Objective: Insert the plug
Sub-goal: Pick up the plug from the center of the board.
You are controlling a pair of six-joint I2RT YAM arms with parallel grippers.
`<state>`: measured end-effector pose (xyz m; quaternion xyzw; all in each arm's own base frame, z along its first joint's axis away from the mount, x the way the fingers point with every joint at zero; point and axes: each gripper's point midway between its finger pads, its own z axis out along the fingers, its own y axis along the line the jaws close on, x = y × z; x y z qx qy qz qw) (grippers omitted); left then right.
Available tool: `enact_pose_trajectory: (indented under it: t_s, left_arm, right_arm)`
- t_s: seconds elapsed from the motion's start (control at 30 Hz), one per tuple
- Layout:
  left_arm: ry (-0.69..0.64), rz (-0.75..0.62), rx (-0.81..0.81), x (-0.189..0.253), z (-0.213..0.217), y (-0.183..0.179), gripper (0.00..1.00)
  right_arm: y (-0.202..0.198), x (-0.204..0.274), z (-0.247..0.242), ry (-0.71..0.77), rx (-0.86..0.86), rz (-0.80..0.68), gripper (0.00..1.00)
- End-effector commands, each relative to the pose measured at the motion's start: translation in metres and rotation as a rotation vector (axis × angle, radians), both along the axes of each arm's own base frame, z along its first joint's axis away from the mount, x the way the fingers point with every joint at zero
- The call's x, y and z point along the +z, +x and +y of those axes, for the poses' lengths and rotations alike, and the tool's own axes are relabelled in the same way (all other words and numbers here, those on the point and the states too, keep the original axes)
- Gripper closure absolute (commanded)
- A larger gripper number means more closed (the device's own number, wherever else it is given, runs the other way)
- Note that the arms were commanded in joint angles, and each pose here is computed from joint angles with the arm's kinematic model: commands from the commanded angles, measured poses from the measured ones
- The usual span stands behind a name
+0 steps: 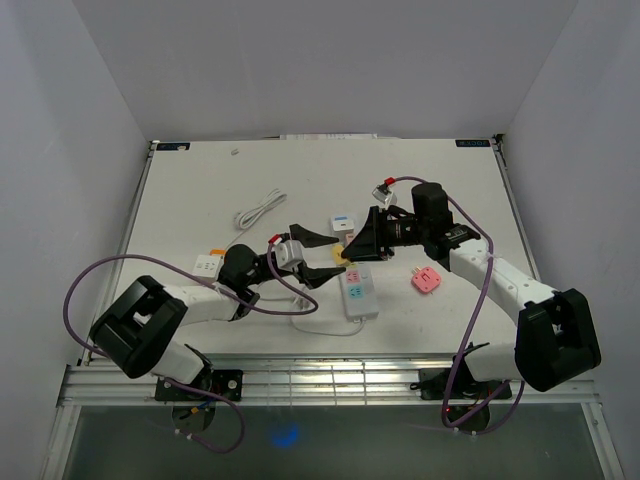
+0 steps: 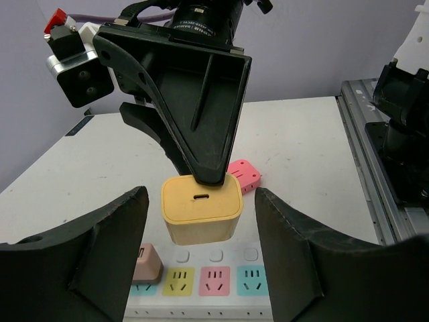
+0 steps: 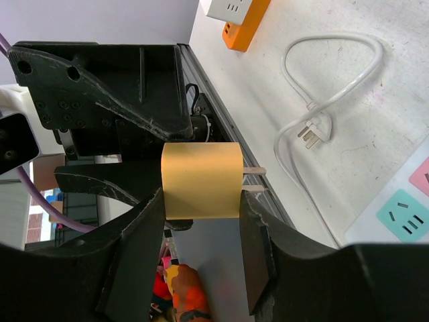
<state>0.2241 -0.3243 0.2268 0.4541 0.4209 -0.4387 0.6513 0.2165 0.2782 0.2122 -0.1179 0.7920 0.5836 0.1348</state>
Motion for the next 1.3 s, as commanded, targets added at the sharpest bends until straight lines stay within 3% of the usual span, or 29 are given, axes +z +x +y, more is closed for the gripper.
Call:
enact_pose_trajectory:
  t_s: [0.0, 0.13, 0.43, 0.57, 0.77, 1.0, 1.27]
  left_arm:
    - [-0.028, -0.038, -0.021, 0.015, -0.004, -0.001, 0.25]
    - [-0.023, -0.035, -0.026, 0.013, -0.006, -0.002, 0.35]
    - [-0.02, -0.033, -0.038, 0.014, -0.009, -0.004, 0.46]
    - [-0.011, -0.031, -0.046, 0.013, -0.012, -0.003, 0.61]
    - [0.002, -0.04, -0.084, 0.011, -0.014, -0.009, 0.69]
    - [0.018, -0.041, -0.093, 0.009, -0.015, -0.009, 0.87]
    - [0.024, -0.043, -0.096, 0.01, -0.014, -0.01, 1.0]
  right_arm:
    - [-0.001, 0.013, 0.001, 0.041, 0.01, -0.045, 0.89]
    - [-0.001, 0.013, 0.001, 0.043, 0.01, -0.048, 0.89]
    - [-0.003, 0.014, 0.0, 0.048, 0.01, -0.051, 0.89]
    - [-0.004, 0.012, 0.0, 0.049, 0.011, -0.05, 0.87]
    - [-0.005, 0.012, 0.0, 0.054, 0.013, -0.052, 0.85]
    - [-0.006, 0.012, -0.001, 0.056, 0.016, -0.054, 0.78]
    - [-0.006, 0.012, -0.001, 0.058, 0.016, -0.057, 0.67]
